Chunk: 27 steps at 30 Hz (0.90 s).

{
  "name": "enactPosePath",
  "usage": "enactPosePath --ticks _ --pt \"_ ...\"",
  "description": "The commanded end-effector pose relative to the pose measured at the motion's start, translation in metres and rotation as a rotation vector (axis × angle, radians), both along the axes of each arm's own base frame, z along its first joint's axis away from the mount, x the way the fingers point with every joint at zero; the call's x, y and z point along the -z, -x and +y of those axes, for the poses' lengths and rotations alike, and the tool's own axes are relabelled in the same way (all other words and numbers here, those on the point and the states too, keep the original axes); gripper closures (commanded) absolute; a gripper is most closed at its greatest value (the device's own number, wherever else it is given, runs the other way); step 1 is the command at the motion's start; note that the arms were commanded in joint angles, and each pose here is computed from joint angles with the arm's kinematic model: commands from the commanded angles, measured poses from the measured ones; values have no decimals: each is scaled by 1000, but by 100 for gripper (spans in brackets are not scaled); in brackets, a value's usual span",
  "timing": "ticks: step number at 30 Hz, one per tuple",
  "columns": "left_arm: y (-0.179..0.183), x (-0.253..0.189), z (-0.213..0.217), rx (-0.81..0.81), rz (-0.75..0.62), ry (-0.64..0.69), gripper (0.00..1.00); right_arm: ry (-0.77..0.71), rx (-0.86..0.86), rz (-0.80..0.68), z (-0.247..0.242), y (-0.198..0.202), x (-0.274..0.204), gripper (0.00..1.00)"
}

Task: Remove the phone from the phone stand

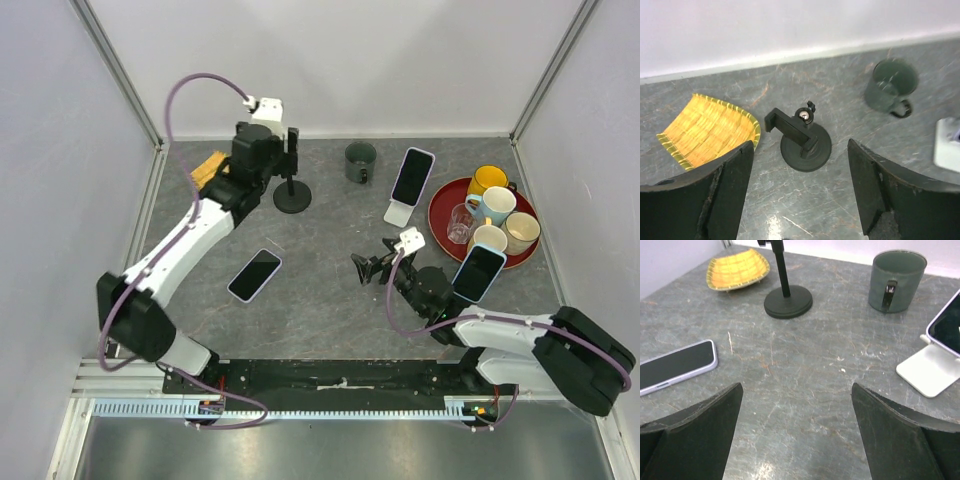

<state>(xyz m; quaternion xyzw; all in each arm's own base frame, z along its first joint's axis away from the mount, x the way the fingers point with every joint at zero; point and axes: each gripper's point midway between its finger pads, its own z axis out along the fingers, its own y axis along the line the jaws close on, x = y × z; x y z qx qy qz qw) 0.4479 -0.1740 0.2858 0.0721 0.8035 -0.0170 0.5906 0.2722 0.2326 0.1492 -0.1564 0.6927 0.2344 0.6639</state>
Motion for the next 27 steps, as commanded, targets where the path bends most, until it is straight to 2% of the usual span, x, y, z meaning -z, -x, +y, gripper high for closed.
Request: enactPosePath --ticks 1,2,5,6,7,9,10,15,16,21,27 --pt "45 -84 17 -5 -140 196 16 -24 -20 10 6 1 -24 2" --pt "62 -106 25 2 -187 233 15 -46 -20 -2 5 2 -38 2" --pt "88 -104 38 1 -200 250 13 -32 -16 28 1 6 -47 2" --pt "103 -116 47 2 -235 267 13 -30 -11 35 -1 7 -50 2" --pt "110 -104 51 -3 -223 259 12 3 -6 68 -5 10 -44 2" --pt "132 -111 66 -15 -264 275 12 -9 20 56 -11 10 -64 2" --pt "136 -95 68 -17 -245 261 12 29 30 87 -16 12 -57 2" --pt "169 -75 86 -6 -279 257 12 15 105 74 -34 11 -91 2" --pt "172 -61 88 -9 -263 242 12 19 125 75 -40 12 -94 2" --pt "182 -44 94 -13 -280 250 10 42 203 77 -57 11 -111 2" --pt "183 -37 94 9 -279 209 10 197 412 143 -97 3 -113 2"
